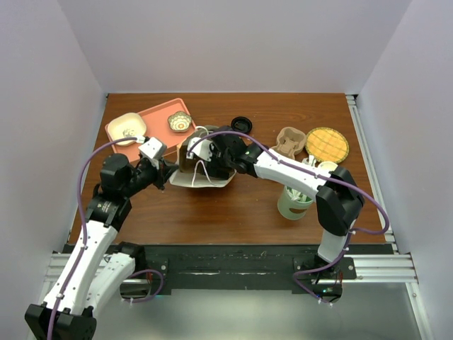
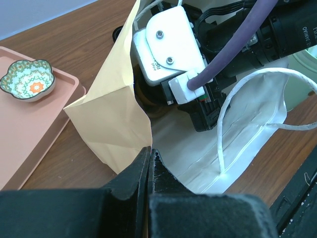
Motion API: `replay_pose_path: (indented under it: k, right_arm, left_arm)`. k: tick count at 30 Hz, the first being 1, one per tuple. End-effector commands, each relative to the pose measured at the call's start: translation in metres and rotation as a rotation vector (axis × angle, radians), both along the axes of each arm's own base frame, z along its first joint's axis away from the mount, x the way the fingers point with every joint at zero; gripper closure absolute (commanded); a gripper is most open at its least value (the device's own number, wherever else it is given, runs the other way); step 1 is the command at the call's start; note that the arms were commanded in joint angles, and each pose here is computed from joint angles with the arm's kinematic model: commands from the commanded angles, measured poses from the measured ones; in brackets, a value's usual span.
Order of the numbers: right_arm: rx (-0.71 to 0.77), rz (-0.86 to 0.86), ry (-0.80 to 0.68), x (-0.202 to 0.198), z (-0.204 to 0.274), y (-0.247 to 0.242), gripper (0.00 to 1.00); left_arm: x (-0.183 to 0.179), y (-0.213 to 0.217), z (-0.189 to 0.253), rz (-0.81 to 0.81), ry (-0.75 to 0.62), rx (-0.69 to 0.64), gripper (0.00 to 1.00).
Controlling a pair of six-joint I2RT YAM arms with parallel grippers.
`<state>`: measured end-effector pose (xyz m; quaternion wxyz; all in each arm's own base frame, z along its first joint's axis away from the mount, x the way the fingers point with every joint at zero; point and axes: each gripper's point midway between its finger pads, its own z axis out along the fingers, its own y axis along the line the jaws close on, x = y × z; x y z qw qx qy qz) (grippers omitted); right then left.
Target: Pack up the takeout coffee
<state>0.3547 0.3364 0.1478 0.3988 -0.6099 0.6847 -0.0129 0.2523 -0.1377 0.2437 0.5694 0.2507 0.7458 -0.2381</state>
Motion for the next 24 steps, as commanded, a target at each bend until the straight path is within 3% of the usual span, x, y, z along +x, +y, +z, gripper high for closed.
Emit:
replay_pose_path:
  k: [1,24]
  right_arm:
    - [0.059,-0.017,-0.05,0.008,0.033,0.0,0.01]
    - [0.023,0.08,0.046,-0.015,0.034,-0.008,0.01]
  left_arm:
    - [0.005,0.0,0.024,0.014,-0.053,-0.014,1.0]
    - [0.005,0.0,0.022,0.012,-0.038,-0.011,1.0]
